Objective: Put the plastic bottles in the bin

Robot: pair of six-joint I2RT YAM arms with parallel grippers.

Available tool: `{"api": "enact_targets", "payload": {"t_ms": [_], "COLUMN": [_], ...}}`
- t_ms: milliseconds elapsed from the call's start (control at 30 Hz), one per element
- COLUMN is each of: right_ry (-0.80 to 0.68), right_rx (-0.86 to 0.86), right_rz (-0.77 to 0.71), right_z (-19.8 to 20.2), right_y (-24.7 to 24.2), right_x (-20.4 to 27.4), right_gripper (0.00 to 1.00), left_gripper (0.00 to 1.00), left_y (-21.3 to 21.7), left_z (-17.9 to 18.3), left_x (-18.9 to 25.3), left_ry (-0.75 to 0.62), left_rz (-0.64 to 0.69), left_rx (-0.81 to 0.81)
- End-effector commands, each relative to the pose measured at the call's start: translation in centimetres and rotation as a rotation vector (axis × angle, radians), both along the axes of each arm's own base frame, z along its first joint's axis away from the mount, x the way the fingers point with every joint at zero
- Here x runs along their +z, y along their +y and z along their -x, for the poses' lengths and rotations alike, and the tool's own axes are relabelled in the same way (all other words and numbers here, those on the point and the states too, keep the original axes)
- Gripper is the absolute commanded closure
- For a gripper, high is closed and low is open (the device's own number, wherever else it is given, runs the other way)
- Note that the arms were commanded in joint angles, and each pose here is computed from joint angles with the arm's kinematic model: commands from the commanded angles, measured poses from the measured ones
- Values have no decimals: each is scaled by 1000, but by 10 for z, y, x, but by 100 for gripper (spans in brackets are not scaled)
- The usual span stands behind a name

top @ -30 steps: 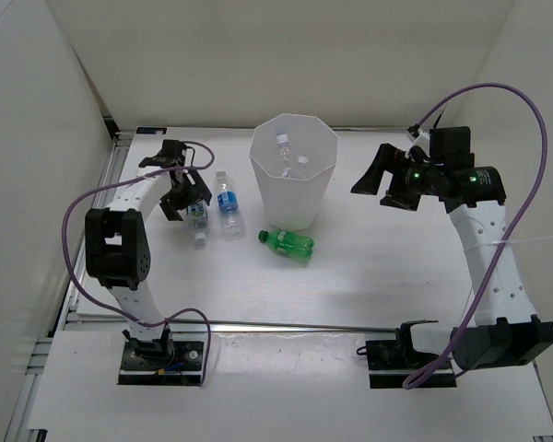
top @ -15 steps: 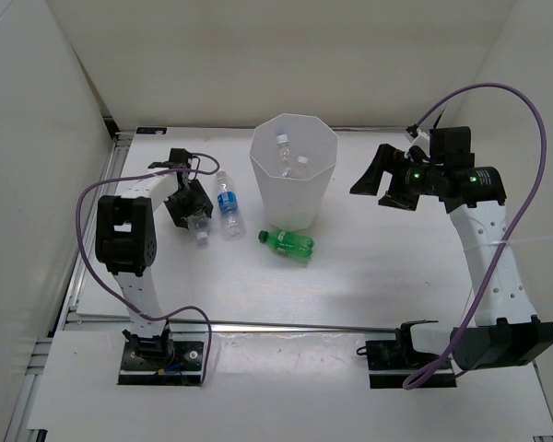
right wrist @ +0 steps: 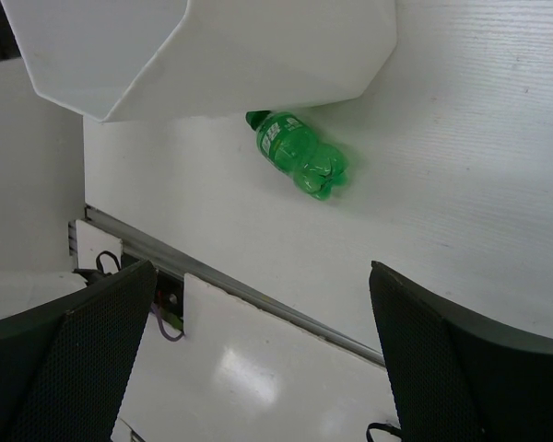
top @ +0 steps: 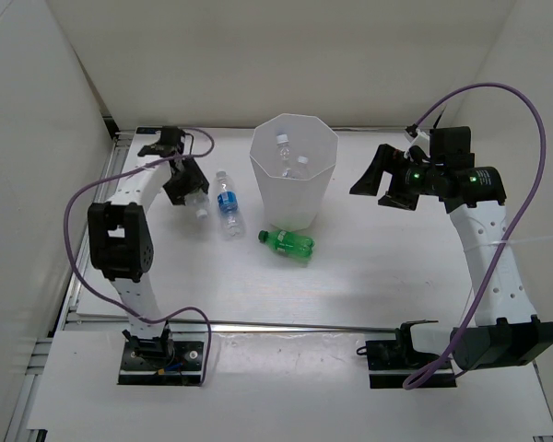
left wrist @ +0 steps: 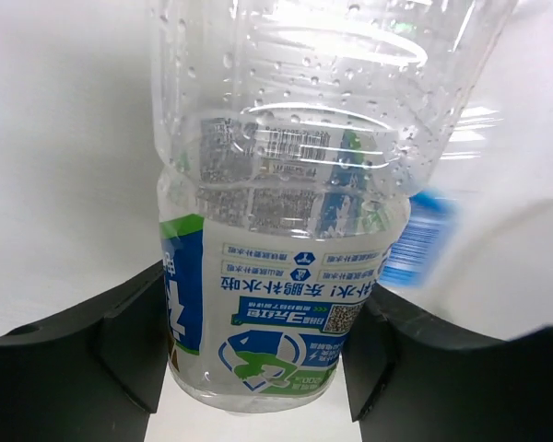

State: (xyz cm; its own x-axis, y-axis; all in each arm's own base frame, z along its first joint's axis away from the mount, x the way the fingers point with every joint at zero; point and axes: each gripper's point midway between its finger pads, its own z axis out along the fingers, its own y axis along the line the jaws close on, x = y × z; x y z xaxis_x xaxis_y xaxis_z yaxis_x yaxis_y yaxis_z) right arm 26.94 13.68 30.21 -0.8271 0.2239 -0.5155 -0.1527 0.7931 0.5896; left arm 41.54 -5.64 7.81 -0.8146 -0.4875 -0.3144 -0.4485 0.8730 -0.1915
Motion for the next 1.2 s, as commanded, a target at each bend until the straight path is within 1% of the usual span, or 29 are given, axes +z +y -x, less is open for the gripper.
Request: {"api": "enact_targets", "payload": {"t_ms": [0, 33, 100, 133, 200, 233, 267, 333, 400, 433, 500, 533, 567, 633, 700, 733, 833, 900, 933, 1033, 1067, 1133, 1167], "right_ry": [-30, -40, -29, -32, -6, -15, -14, -14, -8, 4, 7, -2, 7, 8, -9, 5, -4, -4, -3, -1, 22, 21, 19], "right_rx": [23, 23, 42, 36, 37, 37, 43, 43, 38, 37, 37, 38, 37, 44, 44, 44, 44, 44, 44, 32, 18, 20, 16], "right_rz": [-16, -17, -35, -42, -51, -52, -59, -59, -64, -62, -62, -63, -62, -68, -70, -69, -70, -70, -70, -58, -54, -47, -32], "right_z": [0, -2, 0, -1, -2, -3, -2, -6, -6, -5, -6, -4, -3, 1, 6, 7, 15, 19, 22, 25, 26, 28, 30], "right_y": [3, 4, 7, 8, 9, 10, 11, 11, 12, 11, 12, 11, 11, 12, 11, 11, 10, 10, 9, 6, 5, 6, 3], "right_x": [6, 7, 4, 6, 1, 2, 2, 1, 1, -3, -6, -4, -7, -7, -4, -8, -9, -10, -12, -17, -24, -26, -30], "right_gripper": [0, 0, 0, 0, 0, 0, 0, 0, 0, 0, 0, 0, 0, 0, 0, 0, 0, 0, 0, 0, 0, 0, 0], "left_gripper": [43, 43, 43, 43, 43, 43, 43, 40, 39, 39, 39, 39, 38, 36, 33, 33, 18, 11, 1, 1, 1, 1, 1], "left_y": [4, 3, -20, -31, -62, -72, -81, -110, -138, -161, -185, -198, -220, -247, -261, -275, -284, -288, -288, -272, -261, -239, -209], "left_z": [-28, -36, -40, -48, -47, -43, -43, -34, -27, -22, -18, -20, -11, -5, -2, 2, 8, 12, 12, 13, 21, 23, 26], "left_x": [136, 169, 210, 252, 284, 323, 334, 359, 364, 363, 353, 340, 337, 318, 308, 297, 288, 297, 297, 319, 334, 344, 366], "left_ry": [-347, -427, -516, -615, -674, -766, -791, -852, -862, -858, -839, -813, -806, -772, -754, -735, -708, -728, -728, -783, -815, -833, -893], "left_rz": [14, 29, 79, 106, 162, 190, 200, 273, 350, 380, 382, 379, 387, 379, 371, 367, 356, 365, 365, 316, 298, 256, 204], "left_rx": [41, 51, -15, -41, -118, -147, -164, -239, -307, -358, -435, -464, -519, -594, -625, -661, -683, -692, -692, -650, -640, -574, -473]}}
